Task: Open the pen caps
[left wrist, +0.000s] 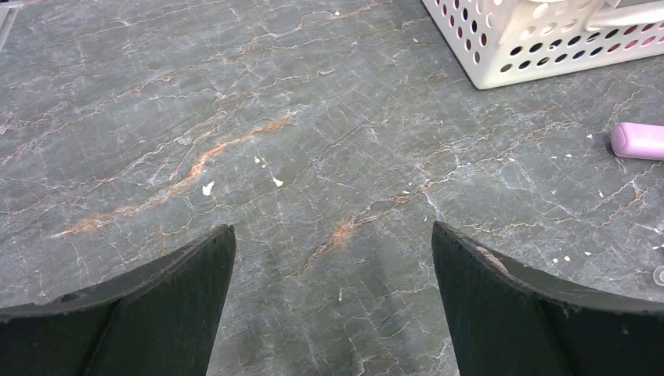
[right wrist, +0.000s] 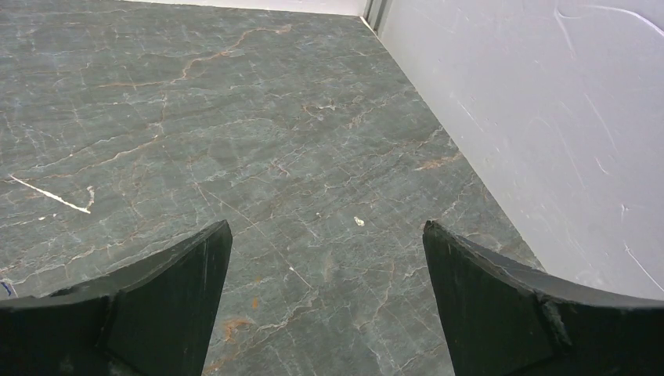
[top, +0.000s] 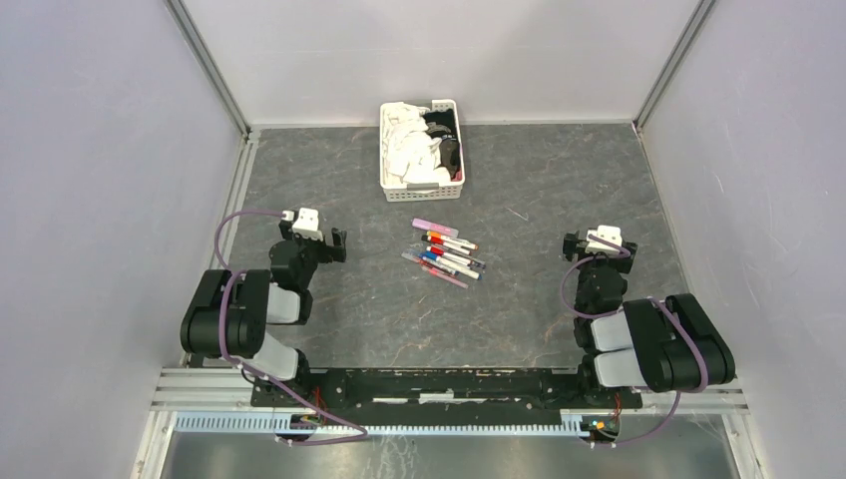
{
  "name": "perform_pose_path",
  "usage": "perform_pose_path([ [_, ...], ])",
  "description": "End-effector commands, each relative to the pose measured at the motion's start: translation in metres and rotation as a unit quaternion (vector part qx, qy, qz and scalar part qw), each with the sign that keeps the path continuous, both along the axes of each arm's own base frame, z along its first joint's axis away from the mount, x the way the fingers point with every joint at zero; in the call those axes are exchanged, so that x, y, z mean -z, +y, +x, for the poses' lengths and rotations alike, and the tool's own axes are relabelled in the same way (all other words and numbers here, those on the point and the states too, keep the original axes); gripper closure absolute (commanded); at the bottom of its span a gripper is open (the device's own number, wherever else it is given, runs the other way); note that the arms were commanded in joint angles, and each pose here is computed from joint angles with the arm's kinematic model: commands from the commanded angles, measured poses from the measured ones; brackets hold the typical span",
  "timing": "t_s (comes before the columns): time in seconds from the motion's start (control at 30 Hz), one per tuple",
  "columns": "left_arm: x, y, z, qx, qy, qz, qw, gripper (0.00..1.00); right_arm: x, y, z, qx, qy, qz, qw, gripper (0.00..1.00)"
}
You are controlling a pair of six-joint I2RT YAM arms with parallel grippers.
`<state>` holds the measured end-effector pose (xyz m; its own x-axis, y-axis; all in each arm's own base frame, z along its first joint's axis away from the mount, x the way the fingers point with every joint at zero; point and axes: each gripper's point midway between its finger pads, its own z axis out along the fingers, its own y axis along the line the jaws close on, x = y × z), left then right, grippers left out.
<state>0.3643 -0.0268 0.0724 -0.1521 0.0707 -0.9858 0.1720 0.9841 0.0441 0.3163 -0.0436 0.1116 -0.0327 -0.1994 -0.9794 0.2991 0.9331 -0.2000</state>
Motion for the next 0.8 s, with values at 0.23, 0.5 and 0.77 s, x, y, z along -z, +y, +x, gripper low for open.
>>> perform_pose_path([
  [0.23, -0.019, 0.003, 0.01, -0.012, -0.032, -0.018, 0.999, 0.0, 0.027, -0.002, -0.029, -0.005, 0.034, 0.002, 0.999, 0.02],
  [0.5, -0.025, 0.02, 0.014, -0.043, -0.024, -0.031, 0.998, 0.0, 0.019, -0.006, -0.024, 0.023, 0.037, -0.002, 0.999, 0.02],
  [0.77, -0.036, 0.019, 0.03, 0.007, 0.145, -0.006, 0.989, 0.0, -0.016, 0.014, 0.009, 0.037, 0.014, 0.187, 0.982, 0.02],
])
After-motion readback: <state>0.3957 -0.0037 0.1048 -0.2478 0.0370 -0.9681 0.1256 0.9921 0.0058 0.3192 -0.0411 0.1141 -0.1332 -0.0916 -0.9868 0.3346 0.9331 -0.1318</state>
